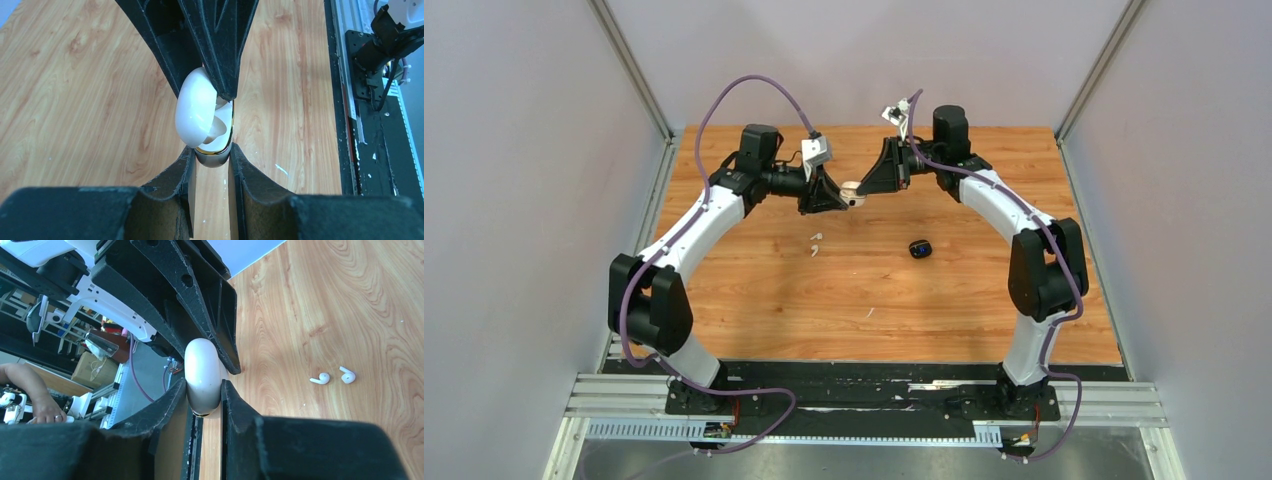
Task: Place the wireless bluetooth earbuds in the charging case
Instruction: Open the charging case.
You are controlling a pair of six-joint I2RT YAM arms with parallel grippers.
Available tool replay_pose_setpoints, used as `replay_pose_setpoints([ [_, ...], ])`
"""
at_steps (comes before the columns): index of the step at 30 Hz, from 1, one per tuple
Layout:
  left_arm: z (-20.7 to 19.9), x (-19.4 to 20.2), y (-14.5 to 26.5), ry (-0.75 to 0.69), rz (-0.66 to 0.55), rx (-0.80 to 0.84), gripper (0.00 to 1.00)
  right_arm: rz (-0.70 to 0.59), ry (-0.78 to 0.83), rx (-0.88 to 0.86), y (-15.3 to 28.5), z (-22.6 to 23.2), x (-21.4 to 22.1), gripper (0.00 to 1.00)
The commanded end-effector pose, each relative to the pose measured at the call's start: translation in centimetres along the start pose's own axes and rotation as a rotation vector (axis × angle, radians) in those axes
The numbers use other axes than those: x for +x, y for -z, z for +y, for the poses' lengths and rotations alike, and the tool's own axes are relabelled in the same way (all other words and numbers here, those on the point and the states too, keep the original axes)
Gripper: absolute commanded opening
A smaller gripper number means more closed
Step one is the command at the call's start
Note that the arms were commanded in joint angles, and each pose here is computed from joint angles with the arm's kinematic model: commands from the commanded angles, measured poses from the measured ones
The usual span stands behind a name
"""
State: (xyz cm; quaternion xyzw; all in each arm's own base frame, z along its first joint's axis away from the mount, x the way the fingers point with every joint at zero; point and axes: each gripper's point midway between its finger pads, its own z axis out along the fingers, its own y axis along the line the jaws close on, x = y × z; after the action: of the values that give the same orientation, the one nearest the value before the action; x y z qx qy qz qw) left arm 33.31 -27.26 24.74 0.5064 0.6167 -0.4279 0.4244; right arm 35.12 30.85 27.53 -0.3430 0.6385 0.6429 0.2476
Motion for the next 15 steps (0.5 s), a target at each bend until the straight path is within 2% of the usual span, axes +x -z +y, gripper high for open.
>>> replay_pose_setpoints([
  [1,0.1,-0.9,0.4,-0.039,-0.023,-0.017,0.00,-0.034,0.087,0.021,0.5,2.1,-2.1,0.00],
  [4,0.7,-0.4,0.5,-0.019,0.000,-0.054,0.03,-0.022,0.089,-0.005,0.4,2.6,-2.0,0.00],
  [5,0.8,-0.4,0.5,-0.015,0.004,-0.064,0.15,-0.022,0.098,-0.006,0.5,2.7,-2.0,0.00],
  [6,1.1,-0.3,0.7,-0.012,0.010,-0.084,0.22,-0.022,0.108,-0.005,0.5,2.7,-2.0,0.00],
  [7,1.1,-0.6,0.8,-0.023,0.006,-0.095,0.34,-0.022,0.113,-0.001,0.5,2.6,-2.0,0.00],
  [10,0.9,-1.8,1.4,-0.020,-0.016,-0.129,0.53,-0.023,0.141,0.014,0.5,2.5,-1.9,0.00],
  [11,0.6,-3.0,1.8,-0.035,-0.035,-0.138,0.64,-0.023,0.146,0.023,0.5,2.3,-1.8,0.00],
  [13,0.1,-4.5,2.3,-0.029,-0.058,-0.137,0.69,-0.019,0.170,0.028,0.5,2.3,-1.9,0.00],
  [15,-0.2,-6.1,2.8,-0.050,-0.077,-0.146,0.70,-0.010,0.162,0.031,0.5,2.1,-1.6,0.00],
])
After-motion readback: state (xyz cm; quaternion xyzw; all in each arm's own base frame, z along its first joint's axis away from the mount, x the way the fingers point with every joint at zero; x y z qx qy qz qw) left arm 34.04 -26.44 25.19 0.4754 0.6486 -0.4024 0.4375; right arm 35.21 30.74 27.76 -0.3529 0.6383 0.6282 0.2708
